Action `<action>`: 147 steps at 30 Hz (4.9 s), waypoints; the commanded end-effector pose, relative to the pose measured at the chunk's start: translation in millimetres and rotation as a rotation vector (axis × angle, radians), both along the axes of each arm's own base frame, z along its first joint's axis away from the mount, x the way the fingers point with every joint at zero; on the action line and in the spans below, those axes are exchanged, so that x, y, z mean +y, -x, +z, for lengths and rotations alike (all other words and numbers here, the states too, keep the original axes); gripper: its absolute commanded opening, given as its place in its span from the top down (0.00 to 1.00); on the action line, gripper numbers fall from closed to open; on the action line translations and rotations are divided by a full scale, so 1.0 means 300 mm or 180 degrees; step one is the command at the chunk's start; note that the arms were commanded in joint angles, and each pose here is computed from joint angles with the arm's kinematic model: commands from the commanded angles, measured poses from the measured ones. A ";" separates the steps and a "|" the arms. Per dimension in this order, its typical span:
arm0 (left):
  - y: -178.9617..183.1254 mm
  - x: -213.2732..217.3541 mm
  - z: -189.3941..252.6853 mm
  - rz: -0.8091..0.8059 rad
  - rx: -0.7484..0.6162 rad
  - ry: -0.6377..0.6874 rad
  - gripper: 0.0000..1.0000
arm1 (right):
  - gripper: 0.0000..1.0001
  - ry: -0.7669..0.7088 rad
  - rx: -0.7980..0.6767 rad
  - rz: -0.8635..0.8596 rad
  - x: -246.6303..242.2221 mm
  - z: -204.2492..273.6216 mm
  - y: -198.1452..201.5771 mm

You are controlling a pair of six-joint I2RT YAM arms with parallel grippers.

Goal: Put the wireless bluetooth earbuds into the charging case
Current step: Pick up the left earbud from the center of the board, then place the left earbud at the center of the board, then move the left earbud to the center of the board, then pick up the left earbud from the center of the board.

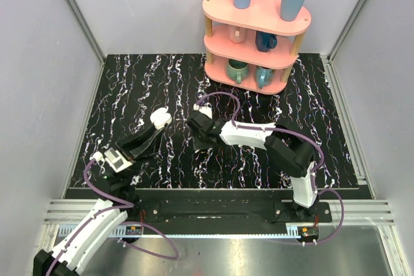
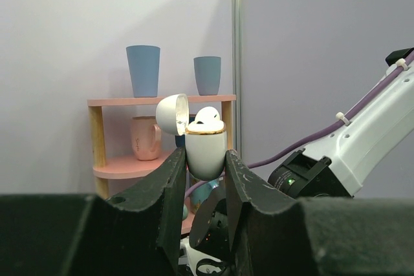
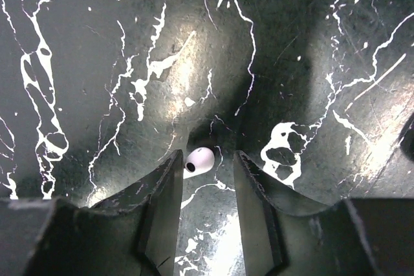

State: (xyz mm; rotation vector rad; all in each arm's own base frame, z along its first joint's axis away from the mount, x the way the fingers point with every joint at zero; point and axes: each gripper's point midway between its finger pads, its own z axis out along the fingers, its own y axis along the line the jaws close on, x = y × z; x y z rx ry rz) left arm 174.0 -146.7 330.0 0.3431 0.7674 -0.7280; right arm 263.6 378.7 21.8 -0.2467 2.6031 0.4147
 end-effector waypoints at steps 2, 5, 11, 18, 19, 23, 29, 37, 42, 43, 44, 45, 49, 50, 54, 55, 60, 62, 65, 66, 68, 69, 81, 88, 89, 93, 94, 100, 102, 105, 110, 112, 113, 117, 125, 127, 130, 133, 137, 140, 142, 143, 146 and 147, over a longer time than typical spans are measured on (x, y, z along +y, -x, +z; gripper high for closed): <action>0.008 0.020 0.016 0.0055 -0.0066 0.0089 1.00 | 0.56 0.0112 -0.0138 0.0027 0.021 0.016 -0.022; 0.009 0.020 0.019 0.0048 -0.0065 0.0097 1.00 | 0.56 0.0103 -0.0155 0.0032 0.028 0.026 -0.028; 0.007 0.020 0.014 0.0052 -0.0055 0.0095 1.00 | 0.64 0.0141 -0.0158 0.0062 0.021 0.029 -0.020; 0.006 0.017 0.014 0.0045 -0.0049 0.0076 1.00 | 0.83 0.0129 -0.0228 0.0082 0.018 0.059 -0.025; 0.006 0.016 0.012 0.0042 -0.0042 0.0069 1.00 | 0.84 0.0123 -0.0255 0.0097 0.019 0.071 -0.026; 0.005 0.014 0.016 0.0038 -0.0040 0.0063 1.00 | 0.90 0.0075 -0.0461 0.0111 0.010 0.155 -0.048; -0.001 0.011 0.027 0.0018 0.0028 0.0069 1.00 | 0.90 -0.0378 -0.1137 0.0309 -0.018 0.382 -0.054; -0.008 -0.013 0.046 -0.0066 0.0115 -0.0049 1.00 | 0.89 -0.1312 -0.2763 0.0741 -0.130 0.897 0.010; 0.010 -0.002 0.081 -0.0049 0.0029 -0.0016 1.00 | 0.87 -0.0984 -0.2863 0.1132 -0.117 0.907 0.013; 0.006 0.000 0.076 -0.0032 0.0058 -0.0020 1.00 | 0.87 -0.0753 -0.2626 0.1258 -0.110 0.814 0.014; 0.003 0.008 0.086 0.0014 0.0052 -0.0009 1.00 | 0.87 -0.0738 -0.2531 0.1366 -0.095 0.776 0.025; 0.008 0.011 0.090 0.0026 0.0043 -0.0008 1.00 | 0.88 -0.0693 -0.2404 0.1466 -0.088 0.731 0.039; 0.014 0.024 0.101 0.0077 0.0046 -0.0006 1.00 | 0.91 -0.0509 -0.1669 0.1837 -0.100 0.510 0.135; 0.017 0.029 0.103 0.0088 0.0038 0.0017 1.00 | 0.94 -0.0604 -0.1558 0.1930 -0.096 0.494 0.173; 0.012 0.035 0.097 0.0119 0.0053 0.0037 1.00 | 0.89 -0.1273 -0.1673 0.1719 -0.073 0.529 0.212; 0.013 0.036 0.100 0.0123 0.0042 0.0047 1.00 | 0.90 -0.1491 -0.1588 0.1656 -0.048 0.539 0.225; 0.008 0.027 0.088 0.0091 0.0071 0.0031 1.00 | 0.77 -0.2302 -0.1441 0.0889 -0.049 0.402 0.206; 0.007 0.028 0.090 0.0092 0.0061 0.0032 1.00 | 0.73 -0.2514 -0.1432 0.0762 -0.040 0.365 0.197; 0.007 0.016 0.088 0.0034 0.0079 0.0019 1.00 | 0.71 -0.2490 -0.1456 0.0765 -0.042 0.246 0.179; 0.009 0.012 0.088 0.0010 0.0069 0.0006 1.00 | 0.70 -0.2558 -0.1432 0.0740 -0.053 0.226 0.181; 0.006 0.003 0.084 -0.0021 0.0080 -0.0012 1.00 | 0.65 -0.2715 -0.1502 0.0547 -0.098 0.193 0.168; 0.004 0.000 0.080 -0.0035 0.0090 -0.0017 1.00 | 0.65 -0.2750 -0.1511 0.0557 -0.103 0.193 0.166; -0.013 -0.015 0.065 -0.0062 0.0121 -0.0048 1.00 | 0.57 -0.1904 -0.1377 0.0820 -0.135 0.235 0.186; -0.014 0.011 0.072 0.0068 0.0113 0.0000 1.00 | 0.72 -0.0943 -0.1260 0.0741 -0.113 0.236 0.124; -0.014 0.016 0.075 0.0092 0.0108 0.0007 1.00 | 0.74 -0.0942 -0.1264 0.0733 -0.104 0.232 0.125; -0.014 0.024 0.073 0.0124 0.0122 0.0025 1.00 | 0.85 -0.0812 -0.0904 0.0796 -0.048 0.164 0.162; -0.014 0.026 0.075 0.0131 0.0121 0.0026 1.00 | 0.89 -0.0754 -0.0857 0.0757 -0.032 0.143 0.155; -0.014 0.030 0.074 0.0142 0.0130 0.0048 1.00 | 0.98 -0.0548 -0.0719 0.0698 -0.016 0.077 0.181; -0.014 0.029 0.072 0.0139 0.0133 0.0043 1.00 | 0.98 -0.0500 -0.0688 0.0685 -0.023 0.062 0.185; -0.013 0.029 0.073 0.0137 0.0134 0.0046 1.00 | 0.98 -0.0500 -0.0709 0.0682 -0.026 0.054 0.183; -0.014 0.031 0.071 0.0142 0.0138 0.0051 1.00 | 0.99 -0.0410 -0.0706 0.0652 -0.048 0.048 0.182; -0.016 0.029 0.067 0.0138 0.0151 0.0052 1.00 | 1.00 -0.0414 -0.0737 0.0616 -0.069 0.060 0.187; -0.015 0.030 0.066 0.0136 0.0148 0.0054 1.00 | 1.00 -0.0420 -0.0744 0.0625 -0.078 0.062 0.192; -0.018 0.026 0.059 0.0123 0.0162 0.0046 1.00 | 0.99 -0.0458 -0.0736 0.0553 -0.120 0.076 0.212; -0.017 0.021 0.059 0.0102 0.0157 0.0034 1.00 | 1.00 -0.0394 -0.0714 0.0434 -0.242 0.058 0.275; -0.018 0.020 0.055 0.0097 0.0170 0.0035 1.00 | 1.00 -0.0338 -0.0767 0.0355 -0.281 0.063 0.273; -0.020 0.018 0.052 0.0088 0.0176 0.0032 1.00 | 0.85 -0.0399 -0.0878 0.0339 -0.253 0.124 0.247; -0.021 0.015 0.054 0.0081 0.0173 0.0018 1.00 | 0.66 -0.0303 -0.0944 0.0188 -0.228 0.157 0.199; -0.022 0.019 0.056 0.0102 0.0178 0.0022 1.00 | 0.68 -0.0135 -0.0818 0.0060 -0.176 0.166 0.164; -0.019 0.025 0.061 0.0126 0.0173 0.0037 1.00 | 0.68 -0.0033 -0.0673 -0.0107 -0.166 0.138 0.165; -0.018 0.030 0.066 0.0146 0.0157 0.0045 1.00 | 0.70 -0.0015 -0.0581 -0.0198 -0.154 0.127 0.166; -0.019 0.030 0.064 0.0150 0.0163 0.0045 1.00 | 0.70 0.0005 -0.0580 -0.0211 -0.145 0.125 0.172; -0.022 0.036 0.066 0.0181 0.0165 0.0063 1.00 | 0.70 0.0229 -0.0574 -0.0318 -0.154 0.108 0.175; -0.023 0.035 0.066 0.0181 0.0169 0.0061 1.00 | 0.69 0.0399 -0.0539 -0.0352 -0.176 0.081 0.181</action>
